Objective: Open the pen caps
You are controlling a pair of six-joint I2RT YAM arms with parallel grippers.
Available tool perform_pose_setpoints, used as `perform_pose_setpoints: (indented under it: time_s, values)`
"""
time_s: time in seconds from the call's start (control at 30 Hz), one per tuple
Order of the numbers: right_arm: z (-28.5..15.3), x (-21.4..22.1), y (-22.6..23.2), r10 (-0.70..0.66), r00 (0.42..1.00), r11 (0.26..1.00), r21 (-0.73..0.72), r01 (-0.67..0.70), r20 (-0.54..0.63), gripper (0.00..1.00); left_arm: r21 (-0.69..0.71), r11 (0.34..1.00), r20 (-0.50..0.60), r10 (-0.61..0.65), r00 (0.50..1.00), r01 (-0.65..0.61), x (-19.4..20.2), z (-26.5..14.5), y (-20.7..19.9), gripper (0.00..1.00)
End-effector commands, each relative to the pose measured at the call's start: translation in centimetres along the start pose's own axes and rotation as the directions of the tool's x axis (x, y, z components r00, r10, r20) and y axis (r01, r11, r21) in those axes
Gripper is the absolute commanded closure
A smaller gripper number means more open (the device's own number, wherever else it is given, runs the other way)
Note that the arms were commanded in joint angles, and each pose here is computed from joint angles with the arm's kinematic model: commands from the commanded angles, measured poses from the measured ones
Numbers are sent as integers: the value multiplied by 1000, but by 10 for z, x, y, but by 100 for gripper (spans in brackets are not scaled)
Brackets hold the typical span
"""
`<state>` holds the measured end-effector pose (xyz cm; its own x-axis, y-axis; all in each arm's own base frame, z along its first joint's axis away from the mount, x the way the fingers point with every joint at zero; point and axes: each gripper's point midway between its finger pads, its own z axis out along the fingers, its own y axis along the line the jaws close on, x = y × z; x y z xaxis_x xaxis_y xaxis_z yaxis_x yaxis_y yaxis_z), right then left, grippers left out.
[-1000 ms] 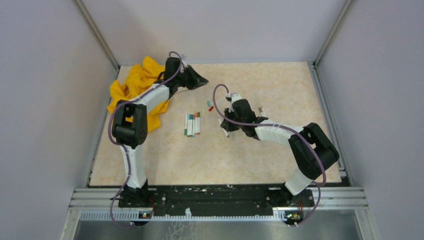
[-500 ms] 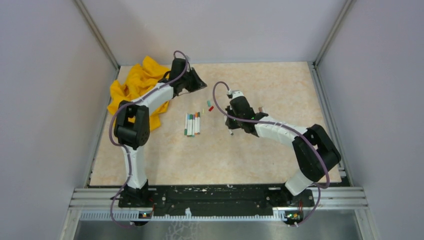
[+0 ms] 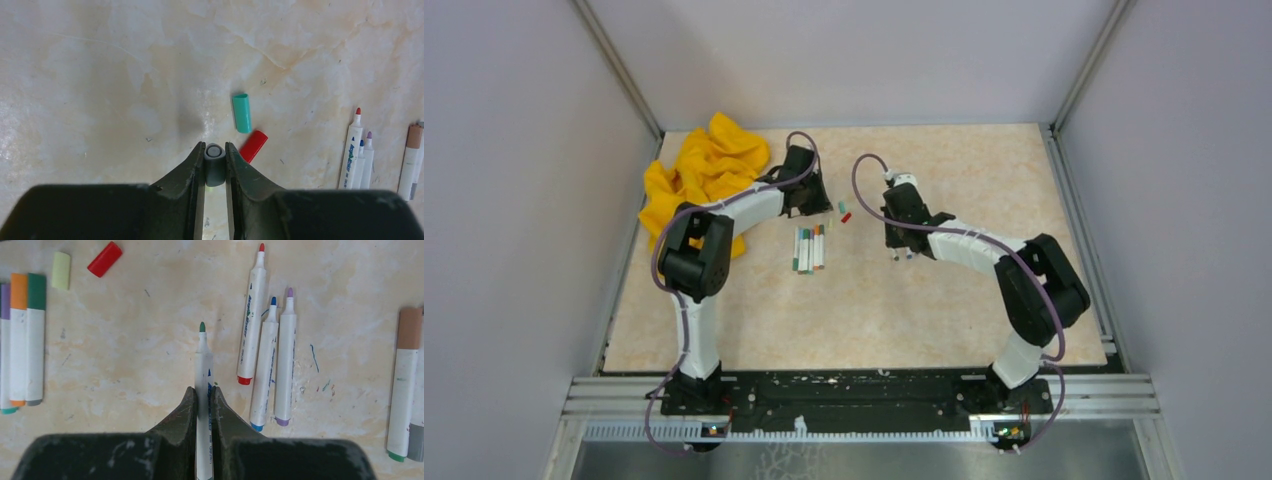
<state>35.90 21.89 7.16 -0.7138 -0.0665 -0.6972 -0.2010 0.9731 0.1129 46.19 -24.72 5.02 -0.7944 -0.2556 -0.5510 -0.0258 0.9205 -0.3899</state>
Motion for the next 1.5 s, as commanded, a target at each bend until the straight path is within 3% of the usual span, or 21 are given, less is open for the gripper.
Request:
perform_pose_setpoints:
  time_s: [0.0,0.23,0.5,0.73,1.1,1.47]
  values:
    - [9,-27,2,-5,998,1000,18,4,57,100,-25,999,38,31,999,-30,-7,4,-1,73]
    - [25,-23,-3,-15,999,999,48,13,36,100,-31,999,29,38,999,-37,-3,9,-1,66]
    - [33,-18,-13,-25,999,995,96,22,29,100,-42,998,49,41,998,-39,-6,2,-2,66]
    - [40,-12,-16,-35,999,993,114,34,8,91,-38,999,121,34,992,-30,-21,-22,-9,61]
    - [29,-26,-10,-39,999,996,88,35,37,70,-9,1000,197,27,980,-26,-39,-54,-22,39]
    - [-13,-59,-24,-21,992,992,130,5,123,65,68,996,254,40,966,-59,-50,-88,-54,39]
